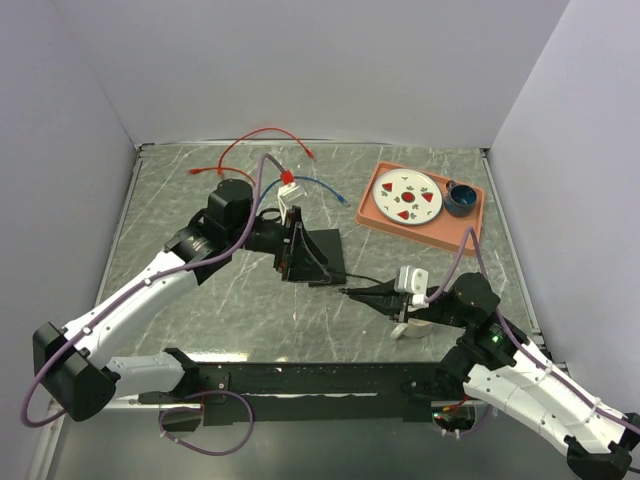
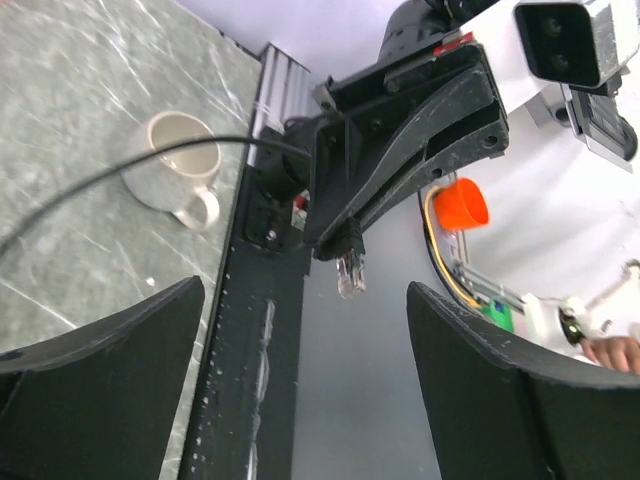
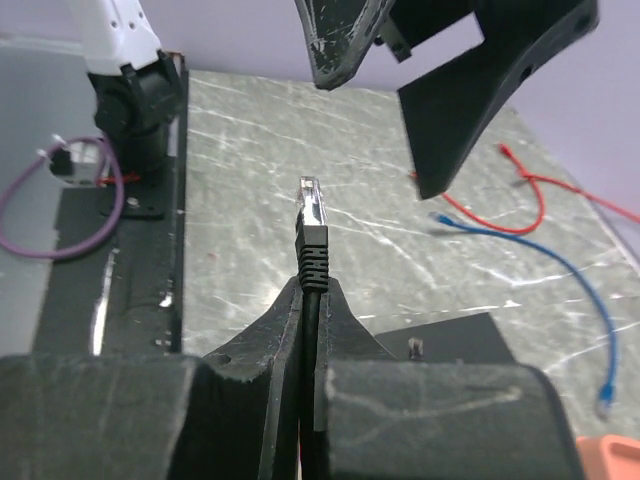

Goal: Insert the plug into the switch port

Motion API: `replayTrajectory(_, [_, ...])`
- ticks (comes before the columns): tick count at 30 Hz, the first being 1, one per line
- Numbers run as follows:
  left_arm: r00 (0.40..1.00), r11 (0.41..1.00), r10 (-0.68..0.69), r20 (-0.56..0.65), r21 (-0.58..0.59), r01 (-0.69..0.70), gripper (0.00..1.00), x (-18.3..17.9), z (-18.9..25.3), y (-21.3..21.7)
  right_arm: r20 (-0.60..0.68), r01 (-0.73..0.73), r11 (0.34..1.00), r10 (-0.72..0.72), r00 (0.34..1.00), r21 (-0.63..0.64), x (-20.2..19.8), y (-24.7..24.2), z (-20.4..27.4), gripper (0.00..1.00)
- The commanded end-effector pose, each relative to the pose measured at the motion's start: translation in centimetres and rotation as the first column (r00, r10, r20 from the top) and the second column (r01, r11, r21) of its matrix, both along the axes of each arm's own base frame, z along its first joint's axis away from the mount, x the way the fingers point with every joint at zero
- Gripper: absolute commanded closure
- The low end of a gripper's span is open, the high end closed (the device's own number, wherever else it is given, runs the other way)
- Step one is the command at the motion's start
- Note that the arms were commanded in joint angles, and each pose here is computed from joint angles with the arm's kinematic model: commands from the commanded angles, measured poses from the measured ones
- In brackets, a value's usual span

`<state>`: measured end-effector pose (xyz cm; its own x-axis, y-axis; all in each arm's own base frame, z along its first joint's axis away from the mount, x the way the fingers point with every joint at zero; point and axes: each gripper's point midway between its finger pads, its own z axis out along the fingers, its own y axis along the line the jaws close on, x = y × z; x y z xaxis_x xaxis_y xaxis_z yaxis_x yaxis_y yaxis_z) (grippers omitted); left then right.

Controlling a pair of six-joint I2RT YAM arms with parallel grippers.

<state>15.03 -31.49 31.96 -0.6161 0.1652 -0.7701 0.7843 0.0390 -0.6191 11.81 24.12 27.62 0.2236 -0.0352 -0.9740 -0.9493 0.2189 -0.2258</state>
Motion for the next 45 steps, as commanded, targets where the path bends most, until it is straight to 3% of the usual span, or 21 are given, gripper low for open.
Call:
replayTrajectory(1, [0.998, 0.997, -0.066, 0.003, -0.027, 0.066, 0.14, -1.0, 1.6, -0.5, 0.154, -0.003, 0.999, -0.002, 0.988, 0.033, 0.2, -0.2, 1.5, 1.00])
replayTrajectory(13, [0.995, 0.995, -0.075, -0.069, 0.064, 0.079, 0.38, -1.0, 0.3, -2.1, 0.190, 0.050, 0.999, -0.049, 0.980, 0.003, 1.3, -0.4, 1.5, 1.00])
replayTrajectory(21, [0.993, 0.989, -0.100, -0.067, 0.099, 0.107, 0.40, -1.7, -0.2, -2.6, 0.165, 0.120, 0.992, -0.125, 0.978, 0.042, 2.2, -1.0, 1.7, 1.00])
replayTrajectory(28, [0.992, 0.991, -0.105, -0.072, 0.077, 0.111, 0.60, -1.8, 0.1, -3.0, 0.146, 0.096, 0.995, -0.099, 0.984, 0.027, 2.0, -0.6, 1.3, 1.00])
replayTrajectory(36, [0.986, 0.989, -0.142, -0.081, 0.032, 0.145, 0.57, -2.6, 0.9, -3.7, 0.139, 0.091, 0.996, -0.093, 0.986, 0.016, 2.0, -0.4, 1.1, 1.00])
replayTrajectory(39, [0.985, 0.987, -0.151, -0.080, 0.040, 0.155, 0.71, -2.7, 0.9, -4.1, 0.132, 0.109, 0.994, -0.110, 0.985, 0.015, 2.3, -0.6, 1.1, 1.00])
replayTrajectory(40, [0.984, 0.985, -0.151, -0.092, 0.068, 0.157, 0.85, -2.9, 0.3, -4.0, 0.126, 0.117, 0.993, -0.118, 0.985, 0.019, 2.4, -0.6, 1.1, 1.00])
replayTrajectory(42, [0.985, 0.983, -0.153, -0.084, 0.093, 0.161, 0.99, -2.9, -0.2, -4.4, 0.125, 0.130, 0.991, -0.132, 0.983, 0.019, 2.6, -0.7, 1.1, 1.00])
replayTrajectory(45, [0.989, 0.984, -0.124, -0.074, 0.122, 0.133, 0.99, -2.7, -0.4, -4.5, 0.113, 0.136, 0.990, -0.138, 0.984, 0.023, 2.6, -0.8, 1.2, 1.00])
